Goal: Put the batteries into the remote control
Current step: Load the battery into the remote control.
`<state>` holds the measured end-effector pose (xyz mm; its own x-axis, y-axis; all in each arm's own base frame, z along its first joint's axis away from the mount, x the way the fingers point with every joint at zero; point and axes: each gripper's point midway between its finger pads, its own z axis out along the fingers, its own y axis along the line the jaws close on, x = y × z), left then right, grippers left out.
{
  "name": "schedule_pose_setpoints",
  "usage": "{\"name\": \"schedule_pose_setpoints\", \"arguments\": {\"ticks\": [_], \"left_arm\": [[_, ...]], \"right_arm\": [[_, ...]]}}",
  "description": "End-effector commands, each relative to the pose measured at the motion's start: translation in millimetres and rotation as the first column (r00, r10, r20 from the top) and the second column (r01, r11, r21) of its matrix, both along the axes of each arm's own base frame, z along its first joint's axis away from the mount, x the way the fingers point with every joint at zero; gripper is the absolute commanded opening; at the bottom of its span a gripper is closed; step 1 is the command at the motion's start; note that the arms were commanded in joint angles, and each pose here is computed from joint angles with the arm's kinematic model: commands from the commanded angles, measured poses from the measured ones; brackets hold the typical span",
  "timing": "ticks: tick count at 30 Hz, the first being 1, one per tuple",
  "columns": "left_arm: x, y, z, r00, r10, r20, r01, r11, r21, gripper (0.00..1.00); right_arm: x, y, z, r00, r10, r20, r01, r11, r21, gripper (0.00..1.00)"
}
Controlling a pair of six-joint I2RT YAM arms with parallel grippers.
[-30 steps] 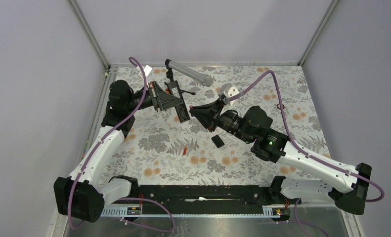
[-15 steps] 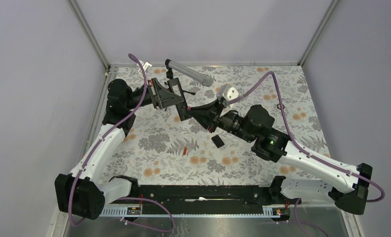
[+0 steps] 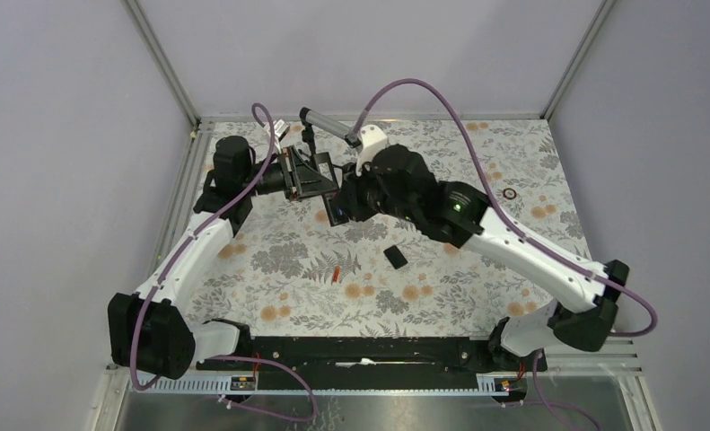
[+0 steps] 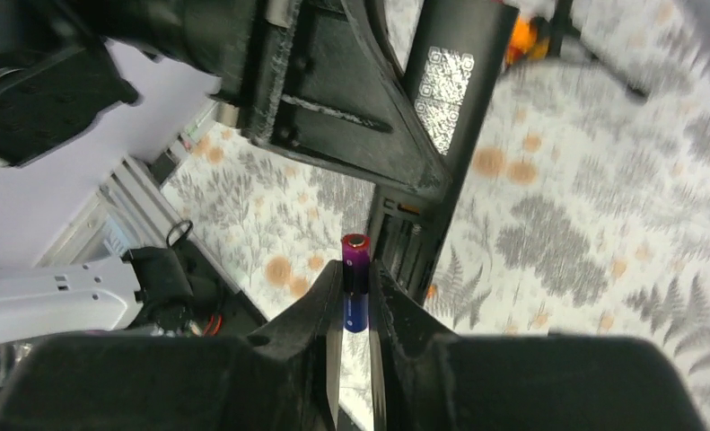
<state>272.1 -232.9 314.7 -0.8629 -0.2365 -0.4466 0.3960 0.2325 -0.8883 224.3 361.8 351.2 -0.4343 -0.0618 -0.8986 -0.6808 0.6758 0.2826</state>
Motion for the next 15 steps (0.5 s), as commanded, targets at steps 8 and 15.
{"name": "schedule_pose_setpoints", "arguments": {"ticks": [8,15], "left_arm": [[-1.6,4.1,-52.1,0.984,0.083,-0.155,-0.079,0.996,0.032,0.00],[-0.2,3.5,-67.3,0.975,0.088,-0.206,-0.082,0.996,0.034,0.00]], "right_arm": [[-23.4,-17.9,-83.5,0.868,-0.116,-0.484,-0.014,0.966,-0.257,0.07],[-16.3,-11.5,-105.3,0.844,-0.168,-0.509,0.002,0.951,-0.310,0.10]]}}
